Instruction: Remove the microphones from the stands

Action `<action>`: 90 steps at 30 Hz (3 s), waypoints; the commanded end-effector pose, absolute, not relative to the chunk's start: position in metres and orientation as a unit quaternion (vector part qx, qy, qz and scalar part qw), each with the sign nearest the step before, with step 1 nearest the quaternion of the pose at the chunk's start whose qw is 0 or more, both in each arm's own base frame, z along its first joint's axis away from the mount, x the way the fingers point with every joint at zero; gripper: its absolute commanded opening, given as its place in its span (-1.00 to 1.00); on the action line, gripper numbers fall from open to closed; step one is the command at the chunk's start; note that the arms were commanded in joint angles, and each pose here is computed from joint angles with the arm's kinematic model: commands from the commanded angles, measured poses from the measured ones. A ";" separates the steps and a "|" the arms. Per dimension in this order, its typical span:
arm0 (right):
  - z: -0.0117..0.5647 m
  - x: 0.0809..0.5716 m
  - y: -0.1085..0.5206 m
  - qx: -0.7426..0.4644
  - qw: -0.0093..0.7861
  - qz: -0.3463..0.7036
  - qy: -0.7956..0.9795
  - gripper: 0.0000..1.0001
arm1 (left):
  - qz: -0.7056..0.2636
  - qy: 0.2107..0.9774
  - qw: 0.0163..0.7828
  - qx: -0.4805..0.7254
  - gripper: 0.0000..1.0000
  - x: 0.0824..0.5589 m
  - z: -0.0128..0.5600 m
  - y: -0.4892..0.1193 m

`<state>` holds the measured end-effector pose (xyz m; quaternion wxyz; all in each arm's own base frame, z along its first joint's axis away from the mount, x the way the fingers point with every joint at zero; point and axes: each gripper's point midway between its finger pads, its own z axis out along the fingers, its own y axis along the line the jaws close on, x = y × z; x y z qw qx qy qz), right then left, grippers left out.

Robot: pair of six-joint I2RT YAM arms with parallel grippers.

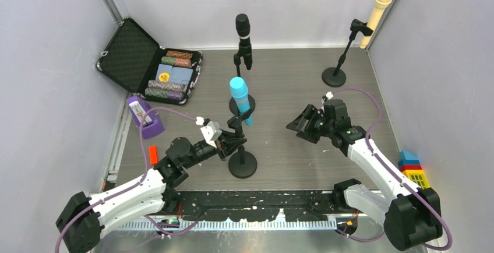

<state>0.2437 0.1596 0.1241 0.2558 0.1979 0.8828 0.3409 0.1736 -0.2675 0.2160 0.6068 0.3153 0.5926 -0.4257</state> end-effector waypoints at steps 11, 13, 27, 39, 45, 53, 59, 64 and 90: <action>0.156 0.247 0.193 0.109 0.319 0.404 0.851 0.16 | -0.378 0.511 0.702 0.322 -1.00 0.214 0.275 -0.303; 0.162 0.245 0.198 0.092 0.335 0.410 0.843 0.15 | -0.375 0.505 0.708 0.319 -1.00 0.220 0.279 -0.307; 0.168 0.227 0.216 -0.013 0.406 0.449 0.796 0.14 | -0.370 0.549 0.686 0.301 -0.82 0.223 0.246 -0.300; 0.159 0.231 0.218 -0.026 0.417 0.433 0.799 0.20 | -0.361 0.581 0.661 0.307 0.51 0.208 0.242 -0.281; 0.151 0.234 0.213 -0.021 0.427 0.419 0.801 0.32 | -0.350 0.637 0.613 0.310 0.99 0.196 0.220 -0.265; 0.146 0.236 0.207 -0.014 0.456 0.415 0.787 0.56 | -0.340 0.663 0.578 0.333 0.99 0.180 0.221 -0.252; 0.145 0.234 0.206 0.008 0.451 0.425 0.785 0.55 | -0.348 0.633 0.619 0.308 0.99 0.196 0.227 -0.263; 0.137 0.233 0.209 0.018 0.429 0.431 0.794 0.48 | -0.352 0.613 0.649 0.283 0.86 0.215 0.240 -0.276; 0.133 0.234 0.213 0.022 0.416 0.436 0.797 0.35 | -0.360 0.554 0.693 0.289 -0.25 0.229 0.260 -0.297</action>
